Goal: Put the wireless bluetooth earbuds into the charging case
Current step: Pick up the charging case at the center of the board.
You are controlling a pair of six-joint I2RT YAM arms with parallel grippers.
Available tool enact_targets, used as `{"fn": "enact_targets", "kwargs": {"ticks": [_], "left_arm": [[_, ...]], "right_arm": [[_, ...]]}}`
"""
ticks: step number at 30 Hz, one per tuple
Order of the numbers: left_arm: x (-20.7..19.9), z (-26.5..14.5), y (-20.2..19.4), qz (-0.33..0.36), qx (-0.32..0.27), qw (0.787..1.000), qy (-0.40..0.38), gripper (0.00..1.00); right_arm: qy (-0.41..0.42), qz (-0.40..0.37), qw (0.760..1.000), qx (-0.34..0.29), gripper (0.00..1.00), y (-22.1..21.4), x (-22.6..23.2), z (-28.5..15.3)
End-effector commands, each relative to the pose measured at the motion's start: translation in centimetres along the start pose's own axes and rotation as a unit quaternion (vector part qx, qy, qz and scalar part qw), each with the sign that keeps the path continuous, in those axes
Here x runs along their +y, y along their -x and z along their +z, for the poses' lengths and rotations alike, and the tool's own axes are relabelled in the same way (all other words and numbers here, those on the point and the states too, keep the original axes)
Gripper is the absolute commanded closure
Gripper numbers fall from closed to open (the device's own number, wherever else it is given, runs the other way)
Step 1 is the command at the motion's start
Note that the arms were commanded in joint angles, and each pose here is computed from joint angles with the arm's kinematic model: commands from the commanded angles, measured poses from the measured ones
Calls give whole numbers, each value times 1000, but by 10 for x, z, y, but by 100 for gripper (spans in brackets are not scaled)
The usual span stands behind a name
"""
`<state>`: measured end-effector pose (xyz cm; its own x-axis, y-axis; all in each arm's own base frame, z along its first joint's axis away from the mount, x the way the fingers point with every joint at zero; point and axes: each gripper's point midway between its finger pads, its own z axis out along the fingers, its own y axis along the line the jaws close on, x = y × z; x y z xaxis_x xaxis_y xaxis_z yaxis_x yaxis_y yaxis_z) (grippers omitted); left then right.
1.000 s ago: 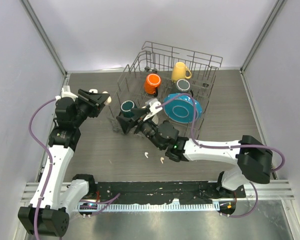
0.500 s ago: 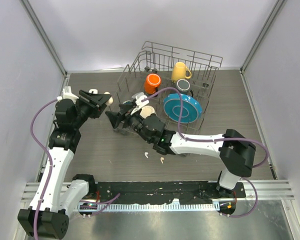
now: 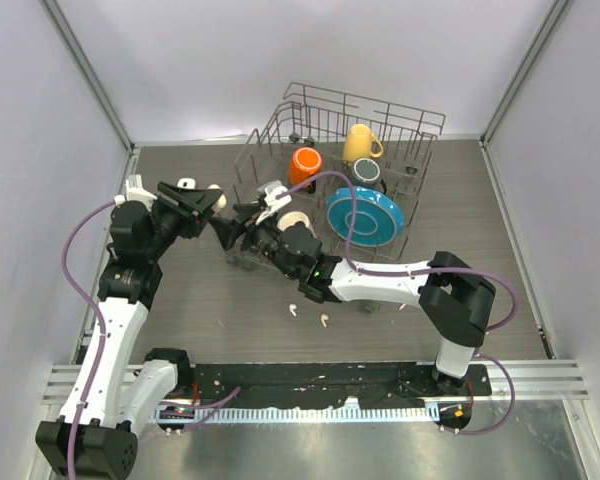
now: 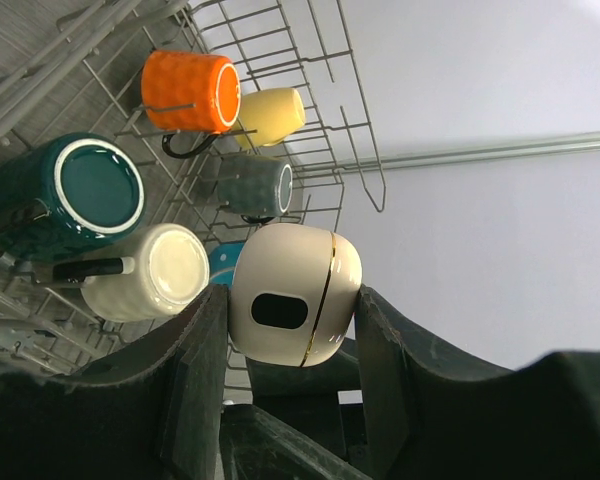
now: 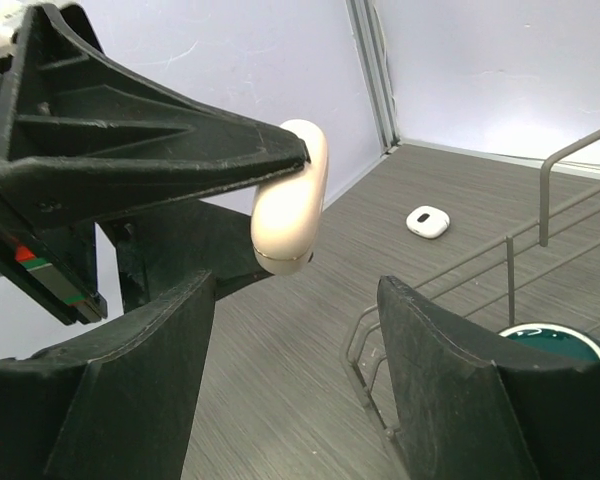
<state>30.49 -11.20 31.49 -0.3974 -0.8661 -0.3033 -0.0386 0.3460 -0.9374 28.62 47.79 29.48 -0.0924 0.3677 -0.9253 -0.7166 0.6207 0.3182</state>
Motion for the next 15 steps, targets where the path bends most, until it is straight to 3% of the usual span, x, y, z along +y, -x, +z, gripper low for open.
{"fn": "enact_targets", "kwargs": {"ticks": [1,15], "left_arm": [[-18,-5,1,7,-3,999,-37,94],[-17,-5,0,8,0,999,-37,94]], "right_arm": [[25,12,997,-68,30,47,16,7],[21,14,997,-79,35,51,10,14]]}}
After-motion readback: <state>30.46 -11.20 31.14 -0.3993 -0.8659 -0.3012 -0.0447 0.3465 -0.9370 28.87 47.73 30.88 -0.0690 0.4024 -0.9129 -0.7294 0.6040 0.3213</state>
